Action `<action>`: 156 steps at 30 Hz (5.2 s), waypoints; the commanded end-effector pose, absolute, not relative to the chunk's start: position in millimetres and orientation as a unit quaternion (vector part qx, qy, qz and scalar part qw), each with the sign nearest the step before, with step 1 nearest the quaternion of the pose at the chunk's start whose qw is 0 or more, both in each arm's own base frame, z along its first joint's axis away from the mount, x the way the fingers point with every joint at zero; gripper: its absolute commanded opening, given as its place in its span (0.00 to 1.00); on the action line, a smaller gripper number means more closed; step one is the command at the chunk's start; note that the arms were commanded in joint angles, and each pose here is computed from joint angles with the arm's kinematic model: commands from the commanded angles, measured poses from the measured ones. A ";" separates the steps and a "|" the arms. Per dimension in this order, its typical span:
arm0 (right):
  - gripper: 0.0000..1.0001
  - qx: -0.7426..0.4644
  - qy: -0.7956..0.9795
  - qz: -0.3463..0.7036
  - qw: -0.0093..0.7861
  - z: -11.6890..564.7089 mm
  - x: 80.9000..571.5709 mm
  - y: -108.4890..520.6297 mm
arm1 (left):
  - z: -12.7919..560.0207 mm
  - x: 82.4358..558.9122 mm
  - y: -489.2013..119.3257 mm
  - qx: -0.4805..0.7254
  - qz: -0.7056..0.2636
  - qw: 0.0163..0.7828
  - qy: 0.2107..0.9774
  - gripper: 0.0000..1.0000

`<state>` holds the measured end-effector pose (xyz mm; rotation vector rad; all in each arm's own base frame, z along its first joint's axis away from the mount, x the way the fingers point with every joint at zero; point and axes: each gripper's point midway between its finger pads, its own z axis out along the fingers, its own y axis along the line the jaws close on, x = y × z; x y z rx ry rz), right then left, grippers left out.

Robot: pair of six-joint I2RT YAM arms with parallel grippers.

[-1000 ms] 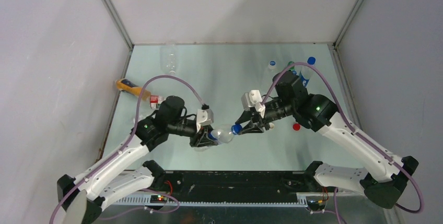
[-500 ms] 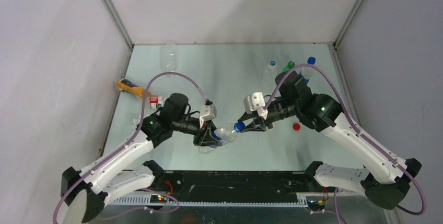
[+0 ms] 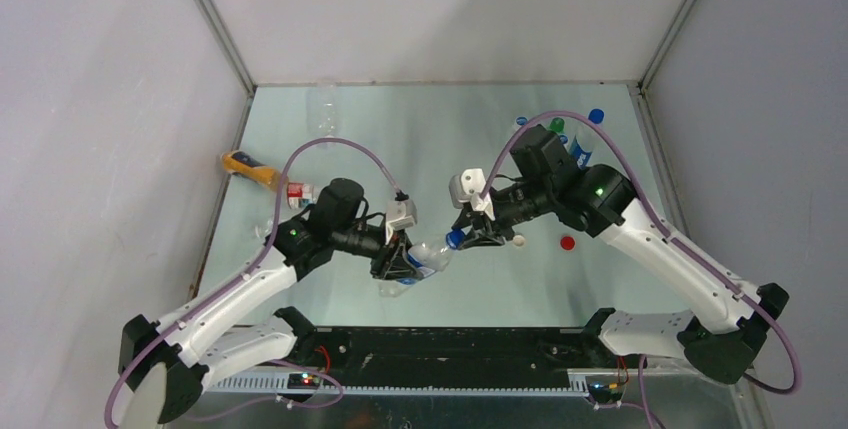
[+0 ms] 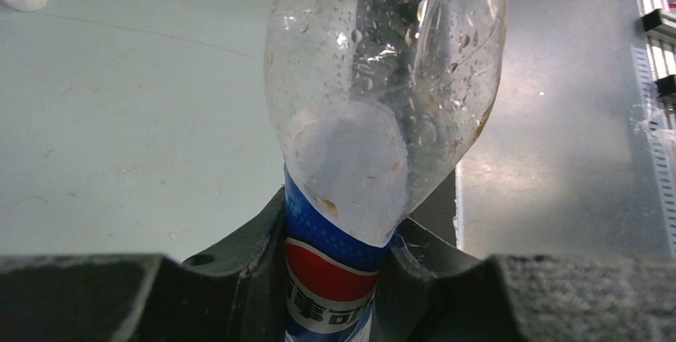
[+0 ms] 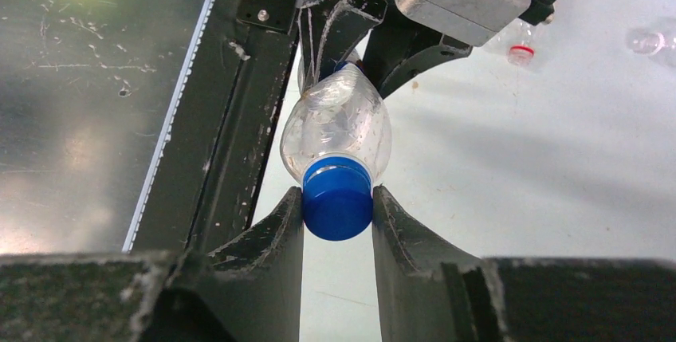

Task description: Screw on the bottle caps

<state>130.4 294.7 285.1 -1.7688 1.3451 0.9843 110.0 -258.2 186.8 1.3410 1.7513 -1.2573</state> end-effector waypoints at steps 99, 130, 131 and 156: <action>0.00 -0.572 0.640 0.341 0.384 278.0 159.1 298.7 | 275.2 172.4 -273.1 0.488 -0.421 0.480 0.595 0.16; 0.00 -0.078 0.821 0.434 0.362 322.6 215.7 284.4 | 224.0 247.1 -194.3 0.359 -0.030 0.600 0.714 0.09; 0.00 -0.084 0.821 0.436 0.358 321.5 214.1 285.8 | 223.4 246.7 -196.8 0.360 -0.035 0.598 0.715 0.09; 0.04 -0.338 0.855 0.162 0.358 170.1 213.1 260.6 | 237.7 231.9 -157.1 0.275 -0.106 0.558 0.776 0.09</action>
